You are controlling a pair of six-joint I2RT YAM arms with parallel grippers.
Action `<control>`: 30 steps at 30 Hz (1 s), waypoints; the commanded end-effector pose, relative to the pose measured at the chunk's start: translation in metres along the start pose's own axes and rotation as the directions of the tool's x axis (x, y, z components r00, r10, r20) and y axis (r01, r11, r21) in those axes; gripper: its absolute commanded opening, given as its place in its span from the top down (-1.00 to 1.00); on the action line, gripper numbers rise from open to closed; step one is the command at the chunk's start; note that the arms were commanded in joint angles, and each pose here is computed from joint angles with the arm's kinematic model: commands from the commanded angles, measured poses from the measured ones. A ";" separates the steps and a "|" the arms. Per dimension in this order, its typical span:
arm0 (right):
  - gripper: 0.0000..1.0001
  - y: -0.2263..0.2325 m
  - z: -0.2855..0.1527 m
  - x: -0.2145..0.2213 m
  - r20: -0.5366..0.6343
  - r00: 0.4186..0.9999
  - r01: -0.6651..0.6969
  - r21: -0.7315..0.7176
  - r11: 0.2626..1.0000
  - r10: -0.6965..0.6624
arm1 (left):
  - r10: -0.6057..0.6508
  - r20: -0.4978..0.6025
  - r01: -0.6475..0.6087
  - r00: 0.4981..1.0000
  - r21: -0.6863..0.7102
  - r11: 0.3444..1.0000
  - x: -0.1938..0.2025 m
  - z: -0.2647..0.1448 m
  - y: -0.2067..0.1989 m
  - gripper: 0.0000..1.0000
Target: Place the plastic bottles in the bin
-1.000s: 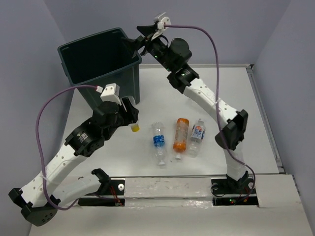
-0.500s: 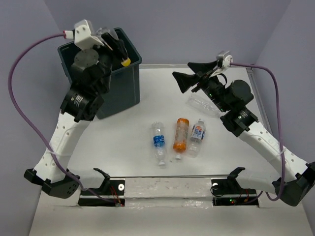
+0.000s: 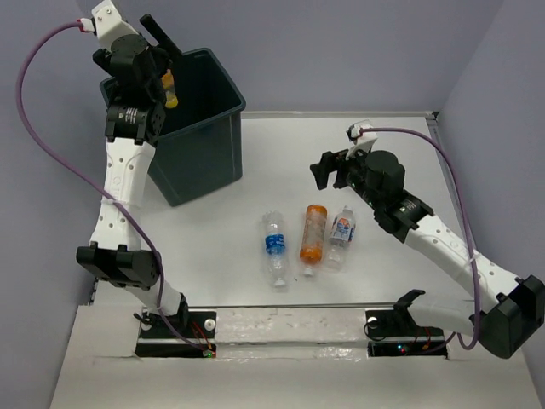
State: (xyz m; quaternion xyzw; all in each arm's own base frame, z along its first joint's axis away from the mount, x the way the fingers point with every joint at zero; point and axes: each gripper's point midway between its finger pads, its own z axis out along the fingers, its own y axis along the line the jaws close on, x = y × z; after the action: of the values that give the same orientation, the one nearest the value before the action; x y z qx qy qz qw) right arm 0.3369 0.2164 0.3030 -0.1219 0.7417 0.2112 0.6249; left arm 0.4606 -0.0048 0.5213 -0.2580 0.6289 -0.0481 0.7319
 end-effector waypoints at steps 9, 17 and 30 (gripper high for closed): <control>-0.99 -0.093 0.031 0.053 -0.411 0.886 0.302 0.161 0.940 -0.214 | -0.036 -0.187 0.092 0.982 0.299 0.950 0.034 -0.111 -0.033 -0.98; -0.99 -0.114 0.047 0.112 -0.629 0.683 0.446 -0.043 0.894 -0.371 | 0.113 -0.581 0.226 0.806 0.479 0.849 0.183 -0.245 -0.043 -0.98; -0.99 -0.174 0.107 0.182 -0.781 0.477 0.479 -0.154 0.864 -0.403 | 0.289 -0.813 0.232 0.506 0.451 0.862 0.343 -0.330 0.011 -0.98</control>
State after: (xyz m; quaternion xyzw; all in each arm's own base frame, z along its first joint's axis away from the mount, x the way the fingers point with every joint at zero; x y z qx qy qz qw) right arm 0.4580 0.1218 0.0816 -0.3313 0.9003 -0.0567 0.2766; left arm 0.2150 -0.2275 0.1850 0.0115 0.8869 -0.2952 0.3551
